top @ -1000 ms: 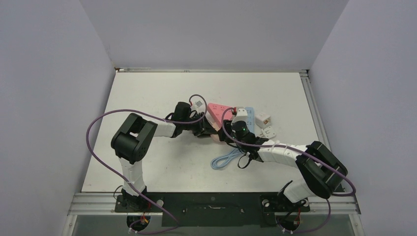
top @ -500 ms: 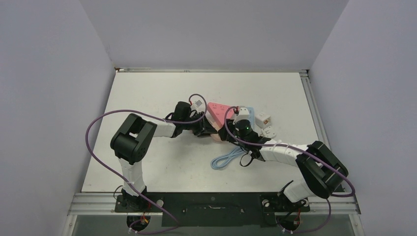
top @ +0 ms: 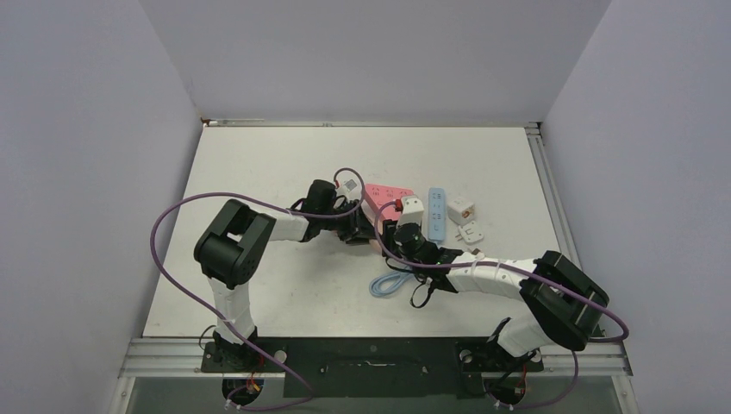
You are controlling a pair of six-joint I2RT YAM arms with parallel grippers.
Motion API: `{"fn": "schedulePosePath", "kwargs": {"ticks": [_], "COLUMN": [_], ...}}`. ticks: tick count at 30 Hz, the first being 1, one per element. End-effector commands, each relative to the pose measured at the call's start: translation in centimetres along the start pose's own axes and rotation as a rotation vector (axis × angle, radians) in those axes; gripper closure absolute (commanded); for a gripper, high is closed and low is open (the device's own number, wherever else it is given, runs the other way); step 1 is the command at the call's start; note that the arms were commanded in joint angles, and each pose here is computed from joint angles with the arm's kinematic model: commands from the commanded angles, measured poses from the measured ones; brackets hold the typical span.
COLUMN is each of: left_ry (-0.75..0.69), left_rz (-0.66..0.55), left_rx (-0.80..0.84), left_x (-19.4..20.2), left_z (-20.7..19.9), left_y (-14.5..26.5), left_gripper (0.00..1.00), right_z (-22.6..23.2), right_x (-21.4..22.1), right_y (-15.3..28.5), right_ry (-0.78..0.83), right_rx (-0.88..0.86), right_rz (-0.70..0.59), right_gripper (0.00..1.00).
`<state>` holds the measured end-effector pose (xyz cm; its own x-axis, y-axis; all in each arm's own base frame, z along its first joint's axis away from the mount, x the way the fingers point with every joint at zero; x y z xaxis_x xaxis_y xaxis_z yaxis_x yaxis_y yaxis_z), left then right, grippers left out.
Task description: Pull the plug off the socket
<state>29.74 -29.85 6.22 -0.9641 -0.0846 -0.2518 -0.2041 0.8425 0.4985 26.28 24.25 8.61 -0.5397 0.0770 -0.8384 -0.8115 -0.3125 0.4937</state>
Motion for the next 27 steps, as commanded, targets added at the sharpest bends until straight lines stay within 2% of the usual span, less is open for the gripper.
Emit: {"fn": "schedulePosePath", "kwargs": {"ticks": [1, 7, 10, 19, 27], "left_ry": [-0.066, -0.067, -0.068, -0.066, -0.065], "left_rz": [-0.073, -0.072, -0.072, -0.067, -0.064], "left_rx": [-0.035, -0.040, -0.042, -0.047, -0.049], "left_x": [-1.6, -1.5, -1.6, -1.5, -1.4], "left_z": [-0.2, -0.1, -0.1, 0.1, 0.3], "left_y": [0.3, 0.3, 0.3, 0.2, 0.1], "left_gripper": [1.00, 1.00, 1.00, 1.00, 1.00], "right_z": [1.6, -0.2, -1.0, -1.2, 0.8], "right_x": [-4.4, -4.7, -4.9, -5.1, -5.1], "right_y": [0.5, -0.2, -0.2, -0.2, 1.1], "right_ry": [-0.036, -0.238, -0.283, -0.229, -0.041], "right_rx": [-0.036, -0.213, -0.255, -0.188, -0.047], "right_rz": [-0.130, -0.078, -0.077, -0.094, -0.156], "right_gripper": [0.95, 0.95, 0.95, 0.95, 0.95]}}
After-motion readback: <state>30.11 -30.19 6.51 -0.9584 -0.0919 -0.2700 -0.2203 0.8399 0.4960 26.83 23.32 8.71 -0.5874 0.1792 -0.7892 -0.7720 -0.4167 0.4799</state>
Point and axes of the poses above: each gripper's point midway between its finger pads, its own y axis back along the fingers, its own z axis along the line the jaws close on, x = y × z, the point moved 3 cm from there along y, back along the fingers, and after that the axes turned 6 degrees about -y, right-handed, at the moved point
